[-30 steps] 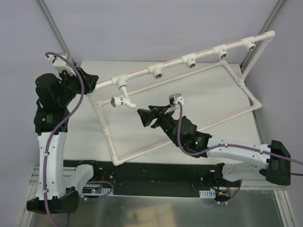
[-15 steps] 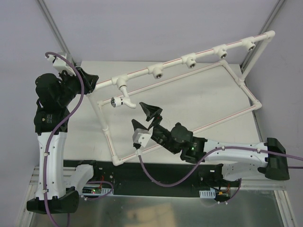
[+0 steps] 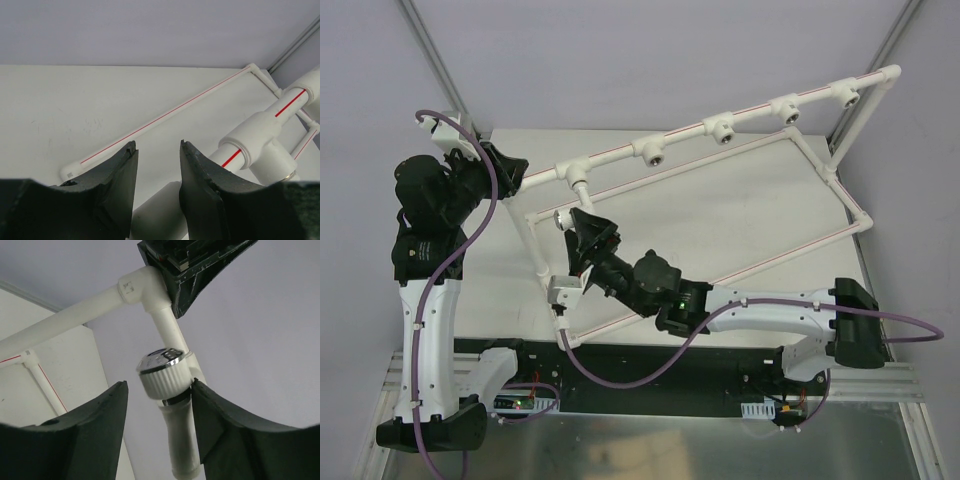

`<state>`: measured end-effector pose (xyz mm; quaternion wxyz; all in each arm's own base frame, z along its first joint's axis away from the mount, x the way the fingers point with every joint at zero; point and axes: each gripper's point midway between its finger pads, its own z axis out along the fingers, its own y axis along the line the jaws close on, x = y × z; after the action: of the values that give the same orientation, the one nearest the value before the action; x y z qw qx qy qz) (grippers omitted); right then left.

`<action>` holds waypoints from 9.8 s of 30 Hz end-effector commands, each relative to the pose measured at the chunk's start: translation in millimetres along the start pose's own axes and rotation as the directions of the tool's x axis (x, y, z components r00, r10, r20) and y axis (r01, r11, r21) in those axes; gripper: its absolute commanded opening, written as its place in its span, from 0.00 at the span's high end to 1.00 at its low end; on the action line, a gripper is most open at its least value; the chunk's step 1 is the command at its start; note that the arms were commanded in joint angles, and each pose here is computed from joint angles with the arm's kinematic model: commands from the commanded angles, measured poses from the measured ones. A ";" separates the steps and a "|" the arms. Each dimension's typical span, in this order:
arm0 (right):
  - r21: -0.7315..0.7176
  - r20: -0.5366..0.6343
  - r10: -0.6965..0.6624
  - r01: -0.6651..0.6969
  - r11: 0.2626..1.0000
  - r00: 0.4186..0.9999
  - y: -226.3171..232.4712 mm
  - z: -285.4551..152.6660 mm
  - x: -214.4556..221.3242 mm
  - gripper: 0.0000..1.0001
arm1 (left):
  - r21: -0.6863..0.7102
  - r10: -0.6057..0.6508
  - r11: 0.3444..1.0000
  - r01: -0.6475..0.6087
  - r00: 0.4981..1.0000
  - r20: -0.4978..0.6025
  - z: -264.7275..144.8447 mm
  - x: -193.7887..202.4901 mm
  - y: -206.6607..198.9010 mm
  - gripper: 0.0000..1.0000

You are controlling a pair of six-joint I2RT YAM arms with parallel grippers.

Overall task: Install the water faucets
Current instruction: Screw the water faucet onto the adaptor.

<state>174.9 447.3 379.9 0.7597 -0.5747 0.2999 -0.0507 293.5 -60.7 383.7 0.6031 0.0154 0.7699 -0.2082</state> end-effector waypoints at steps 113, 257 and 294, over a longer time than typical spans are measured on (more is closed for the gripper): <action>0.185 0.127 0.911 -0.893 -0.410 -0.392 37.4 -63.4 83.2 0.32 | -0.014 -0.117 0.993 0.121 0.922 -0.370 -10.9 99.1 2.5 0.59; 0.113 -0.019 0.133 -0.130 0.985 0.991 -39.6 -5.9 35.8 0.35 | 0.004 -0.099 0.994 0.108 0.927 -0.362 -15.4 99.5 -0.8 0.58; 0.185 0.182 0.982 -0.979 -0.089 -0.055 -24.0 -6.3 50.0 1.00 | 0.010 -0.101 0.994 0.113 0.925 -0.367 -14.3 100.0 -1.5 0.57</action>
<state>228.4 405.4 345.7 0.7045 -0.3215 0.5831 0.2456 284.3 -68.6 383.2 0.6003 0.0370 0.7687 -0.2177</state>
